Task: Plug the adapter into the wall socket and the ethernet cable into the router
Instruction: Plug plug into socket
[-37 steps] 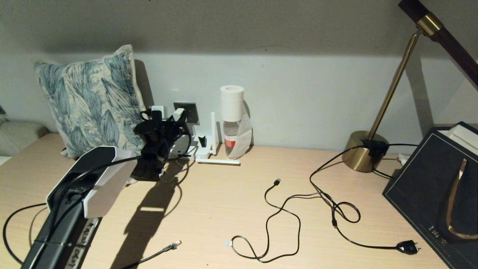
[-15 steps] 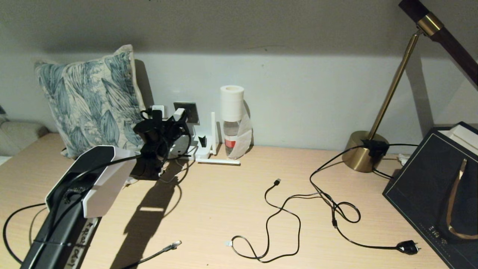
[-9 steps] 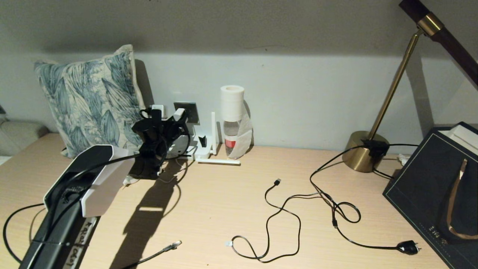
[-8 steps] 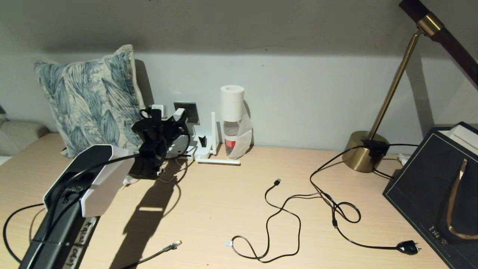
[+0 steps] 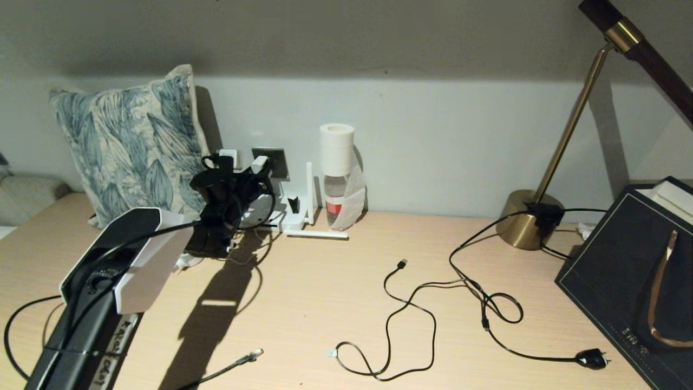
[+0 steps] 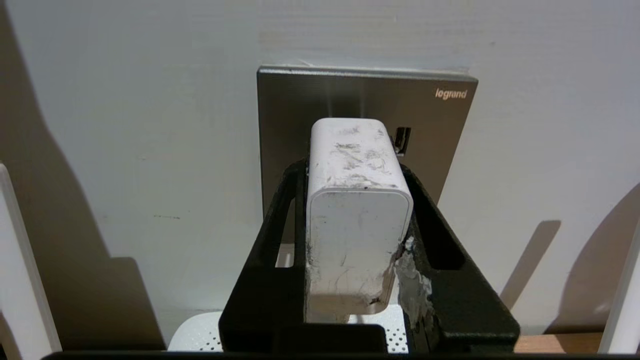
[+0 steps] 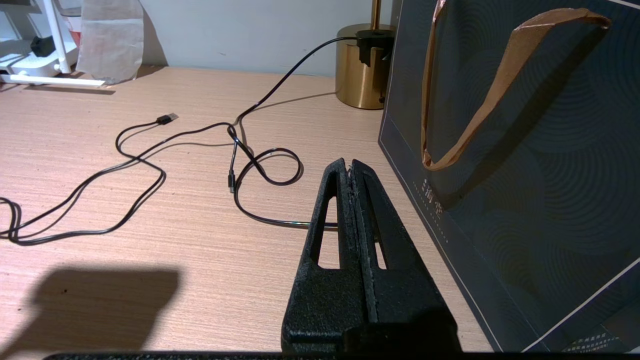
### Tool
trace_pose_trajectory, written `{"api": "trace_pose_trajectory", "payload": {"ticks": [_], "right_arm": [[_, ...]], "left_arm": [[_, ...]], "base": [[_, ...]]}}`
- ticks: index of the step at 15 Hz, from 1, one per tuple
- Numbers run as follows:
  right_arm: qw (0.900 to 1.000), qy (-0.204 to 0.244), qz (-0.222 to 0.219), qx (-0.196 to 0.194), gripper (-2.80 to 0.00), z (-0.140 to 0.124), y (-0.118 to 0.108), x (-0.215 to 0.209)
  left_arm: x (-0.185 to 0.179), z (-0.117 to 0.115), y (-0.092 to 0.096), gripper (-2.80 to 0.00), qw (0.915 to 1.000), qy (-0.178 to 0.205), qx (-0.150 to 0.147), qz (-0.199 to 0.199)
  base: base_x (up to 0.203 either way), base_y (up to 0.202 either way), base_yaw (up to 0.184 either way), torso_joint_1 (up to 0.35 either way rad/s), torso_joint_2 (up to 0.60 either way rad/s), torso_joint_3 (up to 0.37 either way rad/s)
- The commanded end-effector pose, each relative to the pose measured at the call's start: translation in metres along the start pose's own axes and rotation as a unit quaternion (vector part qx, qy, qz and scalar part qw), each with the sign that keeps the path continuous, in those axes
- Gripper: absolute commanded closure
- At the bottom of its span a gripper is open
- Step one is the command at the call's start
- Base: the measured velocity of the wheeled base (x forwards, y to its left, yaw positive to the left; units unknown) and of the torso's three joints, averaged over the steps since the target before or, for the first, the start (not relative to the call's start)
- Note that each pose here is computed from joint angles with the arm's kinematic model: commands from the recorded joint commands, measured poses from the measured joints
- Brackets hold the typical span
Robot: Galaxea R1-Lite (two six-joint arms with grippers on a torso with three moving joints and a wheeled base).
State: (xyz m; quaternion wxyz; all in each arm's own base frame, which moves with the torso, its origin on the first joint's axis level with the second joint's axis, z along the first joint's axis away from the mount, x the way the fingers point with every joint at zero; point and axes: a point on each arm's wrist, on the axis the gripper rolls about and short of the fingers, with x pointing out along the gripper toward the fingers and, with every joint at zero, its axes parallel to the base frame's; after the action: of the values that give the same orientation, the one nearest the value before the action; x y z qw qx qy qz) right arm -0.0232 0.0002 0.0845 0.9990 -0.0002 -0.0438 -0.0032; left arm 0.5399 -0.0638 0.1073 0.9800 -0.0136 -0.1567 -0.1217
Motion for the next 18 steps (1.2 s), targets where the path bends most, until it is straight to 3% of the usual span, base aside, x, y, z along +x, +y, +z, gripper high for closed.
{"api": "trace_pose_trajectory", "payload": {"ticks": [1,3,6,18], "right_arm": [[1.0,0.018,0.0,0.0,0.0,-0.01,0.0,0.002],[1.0,0.018,0.0,0.0,0.0,-0.01,0.0,0.002],[1.0,0.017,0.0,0.0,0.0,-0.01,0.0,0.002],[1.0,0.018,0.0,0.0,0.0,-0.01,0.0,0.002]], "left_arm": [[0.001,0.007,0.0,0.0,1.0,-0.009,0.001,0.0],[0.001,0.008,0.0,0.0,1.0,-0.005,0.003,0.001],[0.001,0.007,0.001,0.0,0.9994,0.005,0.03,0.016],[0.001,-0.011,0.002,0.0,0.9969,0.053,0.024,0.052]], "base": [[0.0,0.0,0.0,0.0,0.0,0.0],[0.0,0.0,0.0,0.0,0.0,0.0],[0.0,0.0,0.0,0.0,0.0,0.0],[0.0,0.0,0.0,0.0,0.0,0.0]]}}
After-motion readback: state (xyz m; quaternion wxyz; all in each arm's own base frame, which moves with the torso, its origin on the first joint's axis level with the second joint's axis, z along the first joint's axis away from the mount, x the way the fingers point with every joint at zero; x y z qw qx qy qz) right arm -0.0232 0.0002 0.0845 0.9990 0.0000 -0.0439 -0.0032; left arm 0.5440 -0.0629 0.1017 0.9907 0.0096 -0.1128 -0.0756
